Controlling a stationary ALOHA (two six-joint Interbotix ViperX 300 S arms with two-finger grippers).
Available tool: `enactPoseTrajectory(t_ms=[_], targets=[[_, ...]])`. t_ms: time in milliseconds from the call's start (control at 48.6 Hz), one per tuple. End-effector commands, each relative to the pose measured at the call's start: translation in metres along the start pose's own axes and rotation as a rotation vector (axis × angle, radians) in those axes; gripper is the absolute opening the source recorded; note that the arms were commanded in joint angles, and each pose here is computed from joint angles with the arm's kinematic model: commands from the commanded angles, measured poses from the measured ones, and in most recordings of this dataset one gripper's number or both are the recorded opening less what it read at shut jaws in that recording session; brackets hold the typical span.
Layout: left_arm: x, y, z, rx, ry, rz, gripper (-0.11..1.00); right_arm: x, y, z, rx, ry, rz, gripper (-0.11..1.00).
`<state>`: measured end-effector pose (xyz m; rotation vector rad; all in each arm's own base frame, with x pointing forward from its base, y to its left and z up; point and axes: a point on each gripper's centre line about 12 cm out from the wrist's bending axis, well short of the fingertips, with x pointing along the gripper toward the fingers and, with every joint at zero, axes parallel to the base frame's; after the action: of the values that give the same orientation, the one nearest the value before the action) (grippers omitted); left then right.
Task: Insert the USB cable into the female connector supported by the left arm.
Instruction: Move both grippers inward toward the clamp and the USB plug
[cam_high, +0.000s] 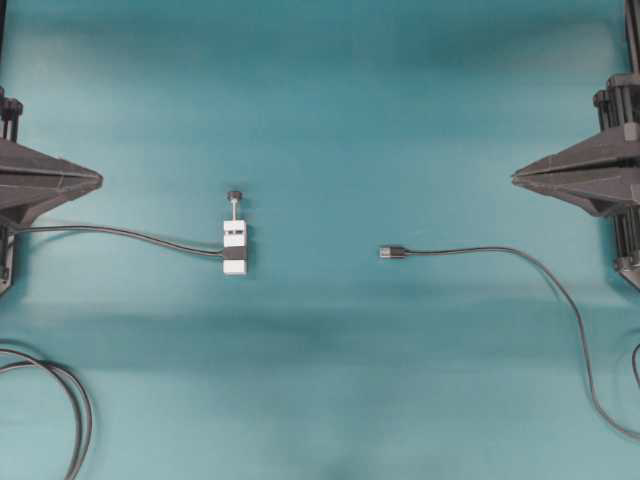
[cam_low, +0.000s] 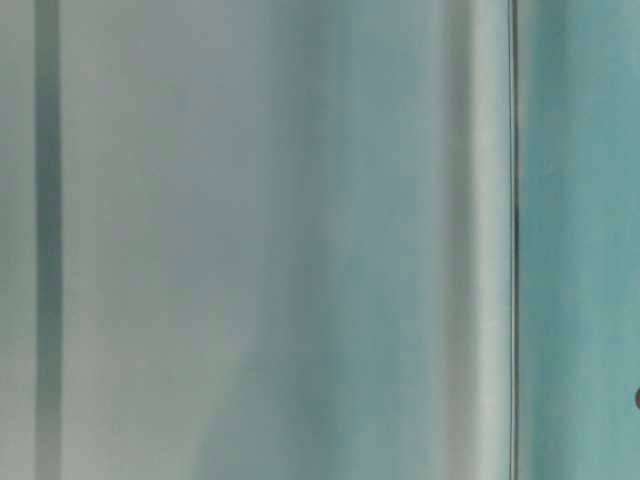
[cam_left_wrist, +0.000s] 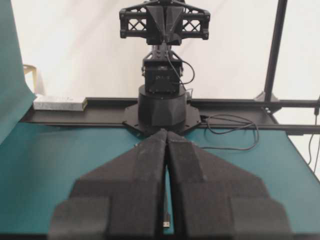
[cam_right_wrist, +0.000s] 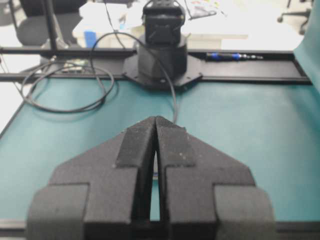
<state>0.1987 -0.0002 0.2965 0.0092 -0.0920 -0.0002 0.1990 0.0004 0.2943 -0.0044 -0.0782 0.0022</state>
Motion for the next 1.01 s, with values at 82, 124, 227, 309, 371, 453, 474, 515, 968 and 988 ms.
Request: enactPoseTrajectory(t_ms=[82,124,227,309,371,453,474,515,968,988], targets=[[-0.003,-0.004,-0.011,-0.005,0.001,-0.022,0.03,0.0,-0.001,-0.003,0.003,-0.008,-0.004,0.0],[-0.003,-0.004,-0.011,-0.005,0.003,-0.022,-0.01,0.0,-0.001,-0.002,0.005,-0.008,-0.003,0.0],[0.001,-0.005,-0.013,-0.02,0.038,-0.022,-0.01,0.002,-0.001,0.004,0.009,-0.015,-0.003,0.0],[0.007,-0.004,-0.019,-0.035,0.114,-0.017,-0.01,0.004,-0.001,0.006,0.014,0.012,-0.004,0.0],[0.013,-0.004,-0.023,-0.034,0.186,-0.017,-0.01,0.004,-0.001,0.004,0.018,0.049,-0.004,0.0],[0.021,-0.004,-0.034,-0.034,0.302,-0.015,-0.01,0.004,-0.001,-0.001,0.032,0.106,-0.006,0.0],[0.023,-0.004,-0.036,-0.03,0.328,-0.014,-0.01,0.004,-0.001,-0.002,0.035,0.117,-0.006,0.0],[0.026,-0.004,-0.041,-0.023,0.374,-0.015,0.01,0.004,-0.001,-0.003,0.044,0.133,-0.007,0.0],[0.03,0.001,-0.058,-0.028,0.506,0.006,0.87,0.017,-0.002,-0.02,0.164,0.228,-0.026,0.0],[0.029,0.001,-0.059,-0.028,0.515,0.006,0.86,0.019,-0.002,-0.021,0.173,0.235,-0.027,0.0]])
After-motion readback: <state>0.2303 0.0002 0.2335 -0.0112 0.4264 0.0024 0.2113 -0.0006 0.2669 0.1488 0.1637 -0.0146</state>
